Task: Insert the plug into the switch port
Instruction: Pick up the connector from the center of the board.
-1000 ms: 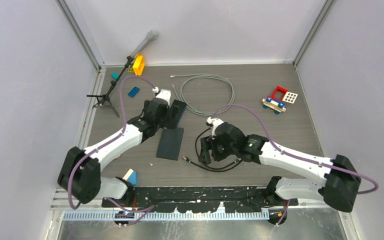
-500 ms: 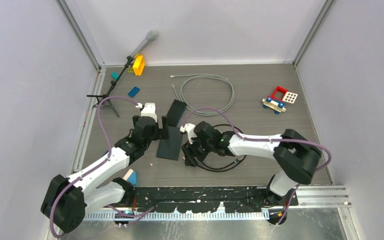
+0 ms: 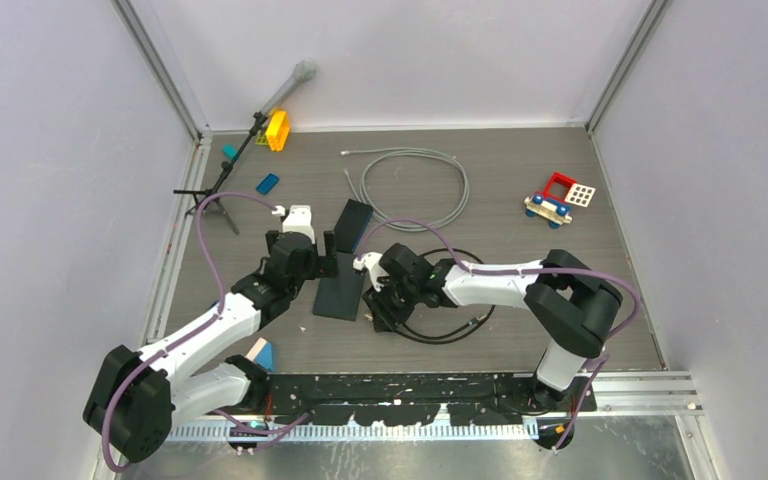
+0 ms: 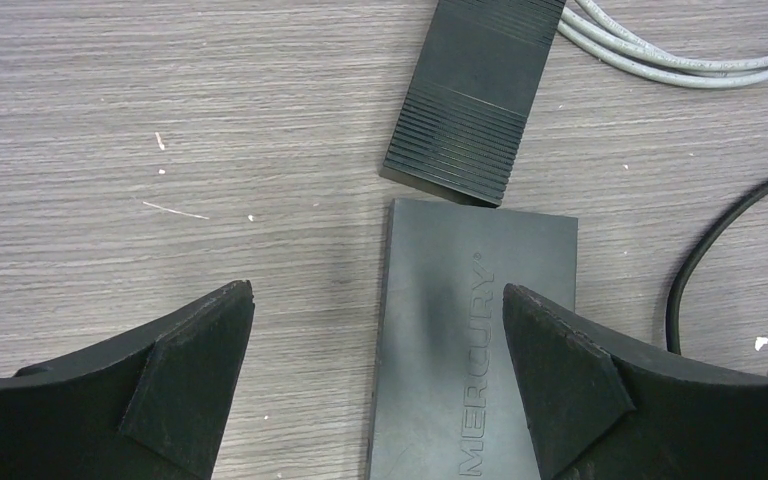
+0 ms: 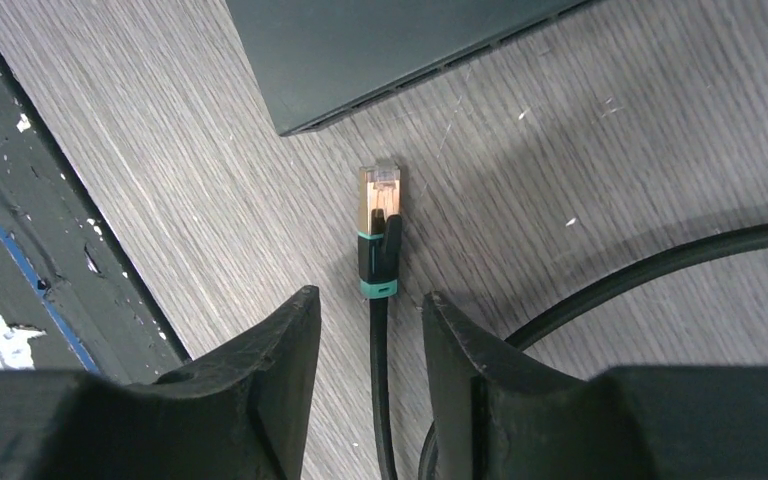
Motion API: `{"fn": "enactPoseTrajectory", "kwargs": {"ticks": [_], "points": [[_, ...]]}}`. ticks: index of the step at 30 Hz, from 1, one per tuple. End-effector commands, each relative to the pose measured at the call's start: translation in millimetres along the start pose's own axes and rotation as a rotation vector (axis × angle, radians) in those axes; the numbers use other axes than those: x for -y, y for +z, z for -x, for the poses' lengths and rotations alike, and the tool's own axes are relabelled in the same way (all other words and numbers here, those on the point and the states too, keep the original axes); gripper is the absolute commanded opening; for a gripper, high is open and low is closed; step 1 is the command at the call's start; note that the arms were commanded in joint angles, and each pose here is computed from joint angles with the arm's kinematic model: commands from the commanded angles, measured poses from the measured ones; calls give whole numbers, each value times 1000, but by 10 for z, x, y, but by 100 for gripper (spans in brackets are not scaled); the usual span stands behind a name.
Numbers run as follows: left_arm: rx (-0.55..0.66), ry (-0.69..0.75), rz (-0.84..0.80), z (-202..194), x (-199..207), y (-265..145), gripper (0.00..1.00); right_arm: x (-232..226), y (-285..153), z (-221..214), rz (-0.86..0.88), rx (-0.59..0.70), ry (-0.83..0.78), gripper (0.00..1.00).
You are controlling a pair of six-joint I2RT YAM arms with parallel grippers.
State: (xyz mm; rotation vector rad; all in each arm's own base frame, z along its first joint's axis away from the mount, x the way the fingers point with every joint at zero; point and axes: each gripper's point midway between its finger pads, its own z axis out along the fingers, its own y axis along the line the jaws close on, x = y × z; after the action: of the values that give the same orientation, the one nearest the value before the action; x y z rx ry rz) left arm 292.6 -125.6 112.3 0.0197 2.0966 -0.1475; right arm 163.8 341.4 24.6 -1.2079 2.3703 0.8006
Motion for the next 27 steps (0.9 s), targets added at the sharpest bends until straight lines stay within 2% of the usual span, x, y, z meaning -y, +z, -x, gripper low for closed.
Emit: {"fn": "enactPoseTrajectory", "kwargs": {"ticks": [1,7,12,15,19,27], "points": [[63,-27,-8,193,41,-10,97,-12,31,-174,-22,-50,60,45],[46,-18,-22,176,77,12,98,-71,-3,-274,-31,-59,75,32],[-11,-32,-74,137,213,25,100,-183,-98,-268,-7,-31,58,13],[-93,-49,-94,20,291,10,100,-210,-226,-168,-16,44,82,2],[-196,15,-103,-208,454,-51,100,-277,-445,-10,-8,190,120,1],[-245,292,70,-454,660,-361,100,-311,-827,98,-24,349,151,0]]}}
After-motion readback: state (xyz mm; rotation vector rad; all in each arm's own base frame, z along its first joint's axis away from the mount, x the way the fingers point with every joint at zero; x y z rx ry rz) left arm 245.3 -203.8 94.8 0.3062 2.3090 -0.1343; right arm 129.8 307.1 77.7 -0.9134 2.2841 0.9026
